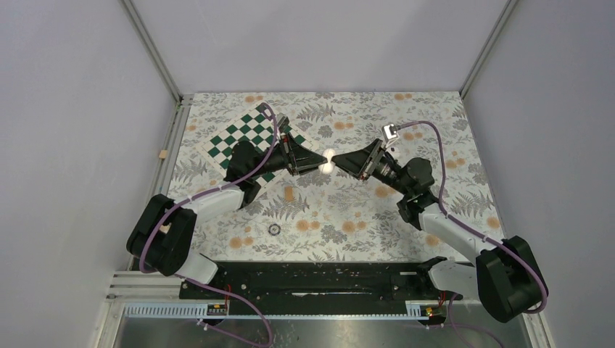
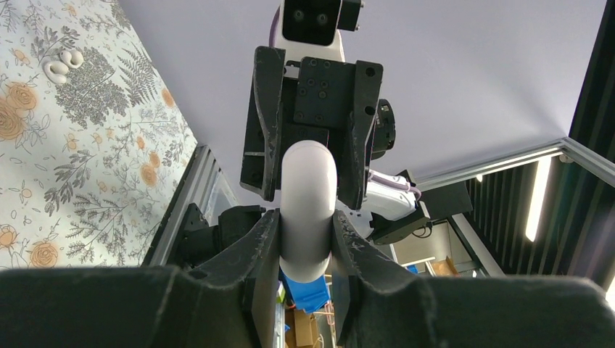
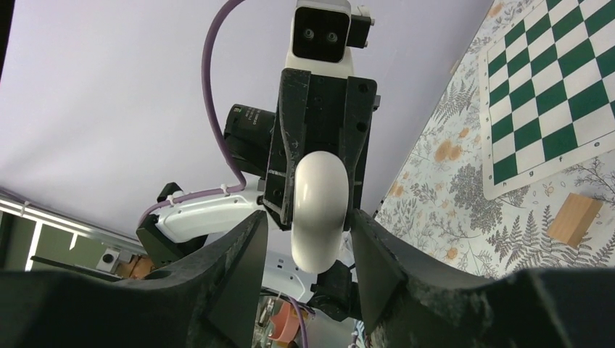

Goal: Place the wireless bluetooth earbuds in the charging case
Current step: Open the charging case.

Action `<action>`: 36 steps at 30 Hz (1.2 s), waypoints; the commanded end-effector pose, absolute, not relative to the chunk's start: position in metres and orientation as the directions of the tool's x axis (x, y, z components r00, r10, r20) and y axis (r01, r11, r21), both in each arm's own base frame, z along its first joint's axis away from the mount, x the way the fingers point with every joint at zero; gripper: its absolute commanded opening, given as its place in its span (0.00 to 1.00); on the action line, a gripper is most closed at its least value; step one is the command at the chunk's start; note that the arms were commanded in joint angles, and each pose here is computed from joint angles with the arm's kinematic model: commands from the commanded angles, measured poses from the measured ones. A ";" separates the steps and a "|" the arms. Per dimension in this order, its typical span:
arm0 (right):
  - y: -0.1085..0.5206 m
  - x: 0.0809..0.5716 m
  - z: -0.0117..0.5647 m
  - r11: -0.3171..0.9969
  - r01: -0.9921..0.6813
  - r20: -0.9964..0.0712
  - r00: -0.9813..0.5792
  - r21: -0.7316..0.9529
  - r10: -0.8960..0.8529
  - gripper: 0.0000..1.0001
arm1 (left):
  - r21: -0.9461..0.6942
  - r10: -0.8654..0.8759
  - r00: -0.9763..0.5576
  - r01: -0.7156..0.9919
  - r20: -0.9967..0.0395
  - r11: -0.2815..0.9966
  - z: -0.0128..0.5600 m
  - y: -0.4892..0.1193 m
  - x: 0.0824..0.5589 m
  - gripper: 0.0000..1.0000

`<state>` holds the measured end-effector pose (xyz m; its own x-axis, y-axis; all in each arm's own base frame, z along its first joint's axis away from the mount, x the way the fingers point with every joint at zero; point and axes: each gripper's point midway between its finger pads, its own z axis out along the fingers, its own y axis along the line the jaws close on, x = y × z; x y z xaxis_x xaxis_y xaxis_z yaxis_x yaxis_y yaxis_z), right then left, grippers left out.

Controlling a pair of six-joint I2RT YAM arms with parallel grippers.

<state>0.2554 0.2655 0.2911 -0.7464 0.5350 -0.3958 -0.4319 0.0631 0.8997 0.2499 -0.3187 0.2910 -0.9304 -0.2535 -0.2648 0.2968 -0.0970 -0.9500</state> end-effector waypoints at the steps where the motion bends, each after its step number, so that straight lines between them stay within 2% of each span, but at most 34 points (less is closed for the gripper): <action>1: 0.273 0.252 0.319 0.010 -0.512 -0.439 -0.727 0.859 0.528 0.52 | -0.908 -0.279 -0.898 0.392 -0.341 -0.149 0.317 -0.316 0.241 0.00; 5: 0.278 0.250 0.317 -0.004 -0.509 -0.434 -0.738 0.861 0.517 0.42 | -0.909 -0.277 -0.899 0.390 -0.340 -0.149 0.316 -0.316 0.240 0.00; 9: 0.279 0.250 0.316 -0.022 -0.504 -0.422 -0.745 0.864 0.517 0.22 | -0.906 -0.277 -0.897 0.395 -0.345 -0.150 0.317 -0.316 0.238 0.00; 11: 0.280 0.250 0.315 -0.026 -0.497 -0.414 -0.750 0.867 0.516 0.04 | -0.904 -0.276 -0.896 0.398 -0.348 -0.153 0.319 -0.316 0.237 0.00; 13: 0.280 0.250 0.315 -0.027 -0.495 -0.413 -0.752 0.868 0.514 0.00 | -0.900 -0.275 -0.893 0.406 -0.356 -0.156 0.321 -0.315 0.235 0.00; 14: 0.280 0.249 0.314 -0.027 -0.496 -0.414 -0.753 0.868 0.512 0.00 | -0.900 -0.271 -0.894 0.408 -0.358 -0.154 0.322 -0.315 0.235 0.09; 16: 0.280 0.248 0.315 -0.028 -0.497 -0.416 -0.755 0.867 0.507 0.00 | -0.899 -0.267 -0.891 0.414 -0.368 -0.144 0.323 -0.315 0.234 0.39; 17: 0.280 0.248 0.314 -0.028 -0.498 -0.417 -0.755 0.867 0.505 0.00 | -0.898 -0.267 -0.888 0.418 -0.374 -0.133 0.324 -0.315 0.234 0.48; 18: 0.280 0.247 0.314 -0.030 -0.500 -0.420 -0.756 0.865 0.502 0.00 | -0.901 -0.269 -0.886 0.418 -0.377 -0.116 0.322 -0.314 0.235 0.55; 20: 0.281 0.245 0.315 -0.034 -0.503 -0.423 -0.759 0.863 0.496 0.00 | -0.902 -0.272 -0.880 0.423 -0.389 -0.080 0.318 -0.314 0.235 0.60; 23: 0.281 0.243 0.315 -0.043 -0.504 -0.421 -0.762 0.862 0.491 0.00 | -0.905 -0.270 -0.876 0.424 -0.399 -0.041 0.313 -0.313 0.236 0.53; 26: 0.282 0.242 0.316 -0.054 -0.504 -0.419 -0.767 0.862 0.485 0.00 | -0.902 -0.274 -0.873 0.429 -0.403 -0.040 0.315 -0.313 0.236 0.32; 30: 0.282 0.241 0.316 -0.066 -0.503 -0.415 -0.774 0.862 0.479 0.00 | -0.903 -0.280 -0.875 0.425 -0.395 -0.056 0.318 -0.313 0.237 0.14; 32: 0.283 0.240 0.314 -0.067 -0.500 -0.415 -0.779 0.863 0.471 0.00 | -0.902 -0.282 -0.875 0.426 -0.393 -0.065 0.321 -0.312 0.236 0.07; 36: 0.285 0.235 0.308 -0.087 -0.496 -0.413 -0.797 0.864 0.440 0.00 | -0.893 -0.285 -0.871 0.441 -0.400 -0.095 0.332 -0.308 0.233 0.00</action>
<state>0.2512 0.2808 0.2930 -0.7951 0.4892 -0.3584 -0.4204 -0.0186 0.9072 0.2349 -0.3130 0.2956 -0.9076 -0.2464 -0.3399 0.3579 -0.0307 -0.9333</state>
